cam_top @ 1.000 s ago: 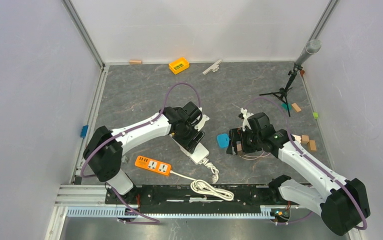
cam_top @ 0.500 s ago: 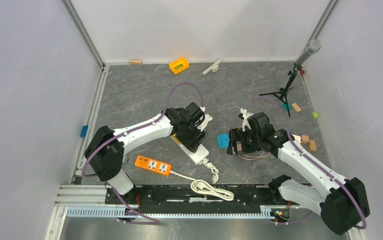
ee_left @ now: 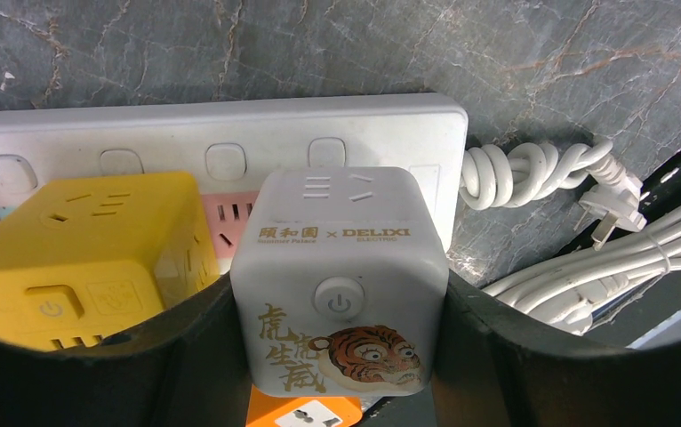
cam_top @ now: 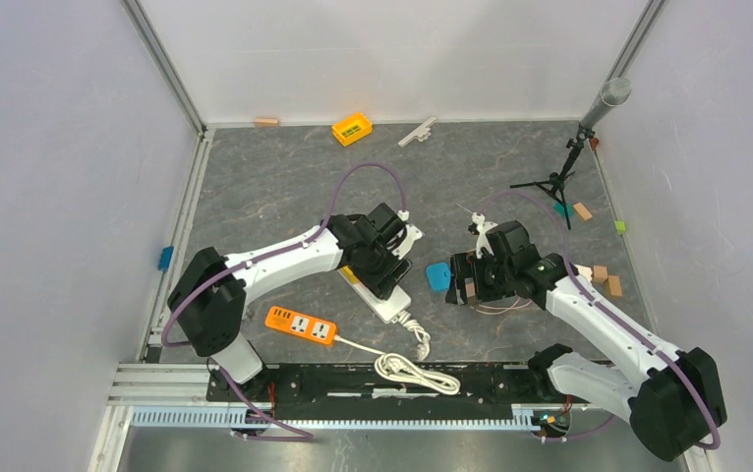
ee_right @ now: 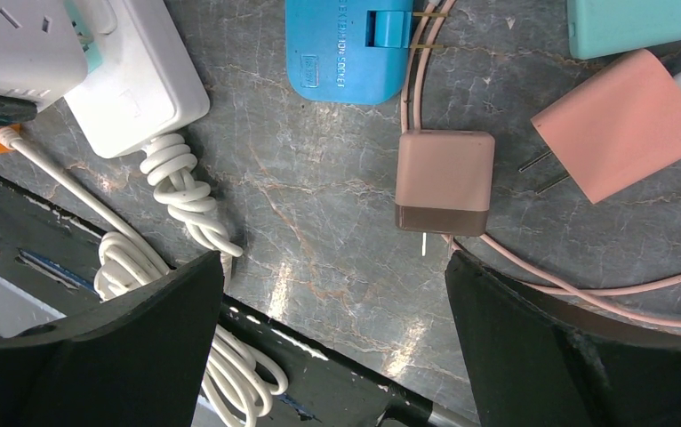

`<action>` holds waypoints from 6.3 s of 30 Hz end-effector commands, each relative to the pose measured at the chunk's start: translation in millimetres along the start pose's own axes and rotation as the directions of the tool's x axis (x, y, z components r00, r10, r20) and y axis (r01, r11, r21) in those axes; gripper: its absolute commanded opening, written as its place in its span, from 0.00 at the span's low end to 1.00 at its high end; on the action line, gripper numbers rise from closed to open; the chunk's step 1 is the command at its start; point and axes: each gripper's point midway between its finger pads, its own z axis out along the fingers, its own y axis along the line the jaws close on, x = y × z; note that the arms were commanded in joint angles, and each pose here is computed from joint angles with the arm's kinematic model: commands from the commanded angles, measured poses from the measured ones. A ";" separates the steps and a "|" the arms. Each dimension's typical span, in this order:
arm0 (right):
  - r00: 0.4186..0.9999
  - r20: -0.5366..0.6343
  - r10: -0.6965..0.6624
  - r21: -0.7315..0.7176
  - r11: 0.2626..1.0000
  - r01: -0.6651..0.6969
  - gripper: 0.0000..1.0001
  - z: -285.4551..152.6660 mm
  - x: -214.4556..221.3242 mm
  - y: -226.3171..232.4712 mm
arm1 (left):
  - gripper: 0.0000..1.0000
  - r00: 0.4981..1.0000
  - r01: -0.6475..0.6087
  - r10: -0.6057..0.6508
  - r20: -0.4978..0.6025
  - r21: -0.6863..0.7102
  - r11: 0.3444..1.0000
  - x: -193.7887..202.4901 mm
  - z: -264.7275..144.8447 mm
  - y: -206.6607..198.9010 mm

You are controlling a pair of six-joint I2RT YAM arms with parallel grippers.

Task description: Insert the plug

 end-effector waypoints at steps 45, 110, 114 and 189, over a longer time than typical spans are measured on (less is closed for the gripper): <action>0.999 0.039 -0.029 -0.015 0.999 0.029 0.98 -1.1 -16.9 5.1 | 0.02 0.992 -0.117 0.112 -0.062 -0.072 0.991 19.1 6.9 3.6; 0.994 0.070 -0.086 -0.101 0.990 0.093 0.98 -4.4 -24.2 21.1 | 0.02 0.969 -0.017 0.020 0.247 -0.016 1.000 -14.2 -22.2 -12.7; 0.984 0.080 -0.159 -0.131 0.977 0.169 0.98 -5.6 -31.5 34.1 | 0.02 0.937 0.010 -0.015 0.350 0.017 1.000 -38.9 -50.2 -18.1; 0.963 0.171 -0.208 -0.129 0.964 0.232 0.98 8.8 -32.9 62.9 | 0.02 0.833 0.144 -0.136 0.537 0.027 0.989 -62.5 -26.5 4.6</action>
